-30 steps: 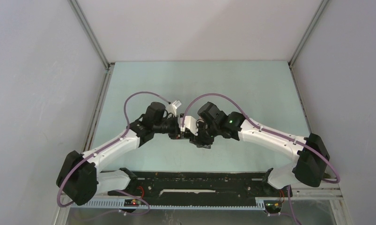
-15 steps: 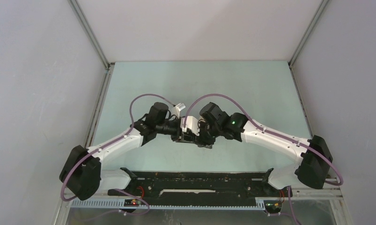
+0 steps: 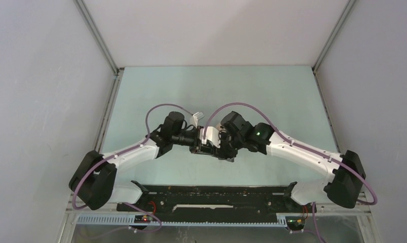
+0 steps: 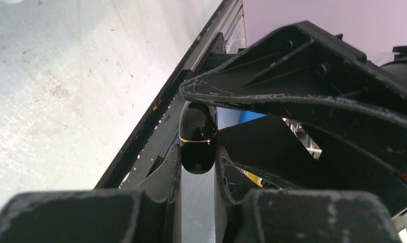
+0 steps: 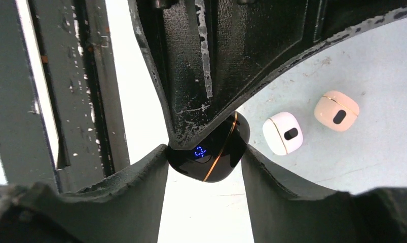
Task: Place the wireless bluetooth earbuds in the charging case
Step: Pick up the charging case at the center of the board, then open the charging case.
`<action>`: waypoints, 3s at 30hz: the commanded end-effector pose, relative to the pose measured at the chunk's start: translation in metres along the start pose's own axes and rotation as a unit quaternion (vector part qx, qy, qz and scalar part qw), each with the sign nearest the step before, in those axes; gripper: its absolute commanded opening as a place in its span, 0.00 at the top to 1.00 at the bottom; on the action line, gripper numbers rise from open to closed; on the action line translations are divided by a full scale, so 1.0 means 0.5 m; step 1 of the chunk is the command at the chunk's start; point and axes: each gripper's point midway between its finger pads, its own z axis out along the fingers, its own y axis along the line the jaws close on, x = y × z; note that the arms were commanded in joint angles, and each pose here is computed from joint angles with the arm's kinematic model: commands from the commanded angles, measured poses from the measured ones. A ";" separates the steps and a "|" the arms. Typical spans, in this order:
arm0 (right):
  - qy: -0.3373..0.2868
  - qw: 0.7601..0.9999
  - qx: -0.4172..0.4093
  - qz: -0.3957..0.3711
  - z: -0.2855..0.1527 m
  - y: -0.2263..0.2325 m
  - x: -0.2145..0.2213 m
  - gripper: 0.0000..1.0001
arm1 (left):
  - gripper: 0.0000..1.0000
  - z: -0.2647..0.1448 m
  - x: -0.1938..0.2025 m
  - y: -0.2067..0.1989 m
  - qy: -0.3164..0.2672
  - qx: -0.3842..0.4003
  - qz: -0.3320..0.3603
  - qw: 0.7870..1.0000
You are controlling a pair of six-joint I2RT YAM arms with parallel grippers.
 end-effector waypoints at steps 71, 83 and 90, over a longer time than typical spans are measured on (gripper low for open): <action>-0.101 0.969 -0.196 0.115 -0.146 0.076 -0.047 1.00 | 0.59 0.001 0.108 -0.171 -0.058 0.130 0.509 0.849; -0.091 0.970 -0.198 0.104 -0.144 0.082 -0.057 1.00 | 0.51 0.005 0.103 -0.158 -0.066 0.104 0.525 0.842; -0.086 0.972 -0.196 0.094 -0.146 0.085 -0.063 1.00 | 0.57 0.010 0.107 -0.150 -0.056 0.097 0.528 0.842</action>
